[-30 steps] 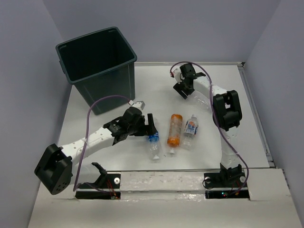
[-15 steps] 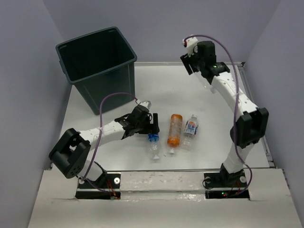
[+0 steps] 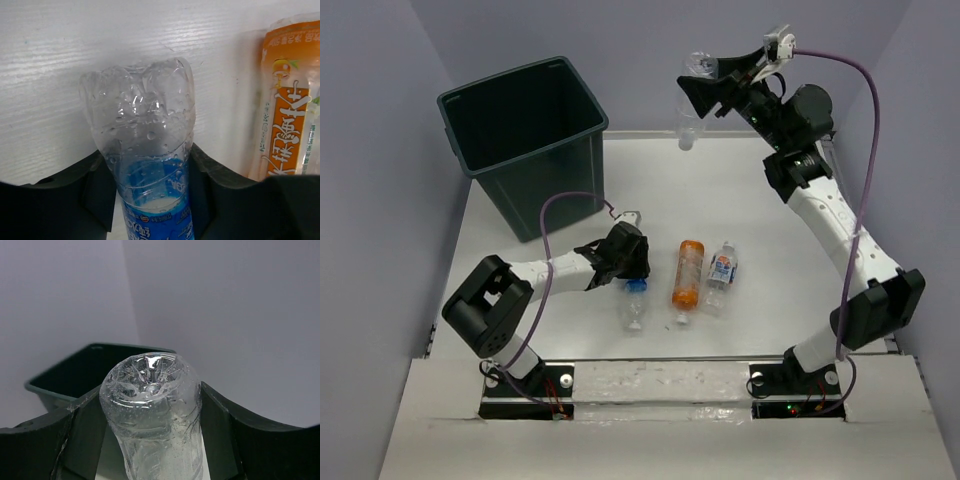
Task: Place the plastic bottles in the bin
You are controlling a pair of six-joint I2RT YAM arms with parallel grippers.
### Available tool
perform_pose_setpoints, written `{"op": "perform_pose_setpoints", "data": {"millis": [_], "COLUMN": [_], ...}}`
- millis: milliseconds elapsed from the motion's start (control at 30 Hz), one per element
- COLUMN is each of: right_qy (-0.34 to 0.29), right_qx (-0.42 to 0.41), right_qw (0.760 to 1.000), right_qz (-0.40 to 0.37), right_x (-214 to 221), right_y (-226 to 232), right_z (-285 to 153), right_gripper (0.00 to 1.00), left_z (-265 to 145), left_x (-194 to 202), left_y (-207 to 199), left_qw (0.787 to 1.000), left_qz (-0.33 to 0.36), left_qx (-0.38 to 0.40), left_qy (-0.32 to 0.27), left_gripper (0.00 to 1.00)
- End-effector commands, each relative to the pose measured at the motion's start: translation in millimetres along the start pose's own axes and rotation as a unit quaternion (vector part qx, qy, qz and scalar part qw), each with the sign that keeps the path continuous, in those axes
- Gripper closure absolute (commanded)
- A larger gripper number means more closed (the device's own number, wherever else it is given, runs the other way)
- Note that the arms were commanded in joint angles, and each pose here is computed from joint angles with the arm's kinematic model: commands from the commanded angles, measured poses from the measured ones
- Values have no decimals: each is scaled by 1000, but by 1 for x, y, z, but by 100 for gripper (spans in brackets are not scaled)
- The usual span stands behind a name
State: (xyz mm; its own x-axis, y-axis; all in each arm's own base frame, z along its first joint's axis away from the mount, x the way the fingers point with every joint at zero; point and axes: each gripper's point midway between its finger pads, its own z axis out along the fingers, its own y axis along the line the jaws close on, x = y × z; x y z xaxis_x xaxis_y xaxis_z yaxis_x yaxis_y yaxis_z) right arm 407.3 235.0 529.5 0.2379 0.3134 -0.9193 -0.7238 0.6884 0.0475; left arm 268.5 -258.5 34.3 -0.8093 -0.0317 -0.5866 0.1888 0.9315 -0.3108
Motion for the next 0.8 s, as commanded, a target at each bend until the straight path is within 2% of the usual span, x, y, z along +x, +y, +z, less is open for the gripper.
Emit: {"op": "perform_pose_setpoints", "data": {"millis": [0, 67, 133, 167, 200, 233, 267, 300, 333, 367, 400, 467, 633, 700, 733, 767], "right_qy": [-145, -210, -256, -251, -286, -274, -281, -316, -298, -315, -304, -312, -264, -238, -226, -217], "right_qx": [-147, -169, -187, -190, -204, -198, -204, -217, -208, -215, -203, -185, -157, -152, -153, -154], "right_qw": [976, 959, 943, 942, 929, 932, 928, 915, 921, 915, 921, 923, 943, 950, 952, 953], "right_qz": [68, 88, 101, 119, 113, 127, 134, 125, 140, 135, 133, 129, 131, 136, 140, 141], "right_x": [-66, -82, -96, -70, -95, -65, -64, -91, -59, -83, -56, -58, 6, 30, 38, 42], "right_y": [66, 78, 86, 86, 93, 86, 90, 95, 90, 100, 96, 95, 96, 93, 94, 94], "right_z": [20, 33, 41, 61, 62, 84, 91, 87, 108, 103, 118, 126, 151, 156, 157, 159], "right_gripper": [53, 55, 55, 55, 55, 55, 55, 55, 55, 55, 55, 55, 55, 50, 42, 29], "left_z": [-11, -18, -27, -30, -33, -35, -36, -38, -39, -40, -41, -43, -52, -59, -61, -64], "left_x": [-17, -16, -11, -10, -4, -1, 2, 6, 9, 11, 13, 14, 2, -5, -9, -12], "left_y": [-7, -7, -6, -7, -6, -7, -7, -7, -9, -10, -10, -11, -13, -15, -14, -15], "left_qw": [999, 999, 998, 998, 998, 998, 998, 998, 998, 998, 998, 998, 997, 996, 996, 995], "left_qz": [-5, -6, -9, -12, -13, -19, -19, -21, -20, -18, -18, -16, -14, -15, -15, -16], "left_qx": [16, 22, 32, 35, 39, 42, 43, 46, 50, 51, 52, 53, 52, 52, 49, 49], "left_qy": [-43, -46, -48, -48, -46, -45, -43, -41, -39, -38, -37, -38, -60, -71, -77, -82], "left_gripper": [54, 58, 59, 59, 59, 59, 59, 59, 59, 59, 59, 59, 59, 59, 59, 59]}}
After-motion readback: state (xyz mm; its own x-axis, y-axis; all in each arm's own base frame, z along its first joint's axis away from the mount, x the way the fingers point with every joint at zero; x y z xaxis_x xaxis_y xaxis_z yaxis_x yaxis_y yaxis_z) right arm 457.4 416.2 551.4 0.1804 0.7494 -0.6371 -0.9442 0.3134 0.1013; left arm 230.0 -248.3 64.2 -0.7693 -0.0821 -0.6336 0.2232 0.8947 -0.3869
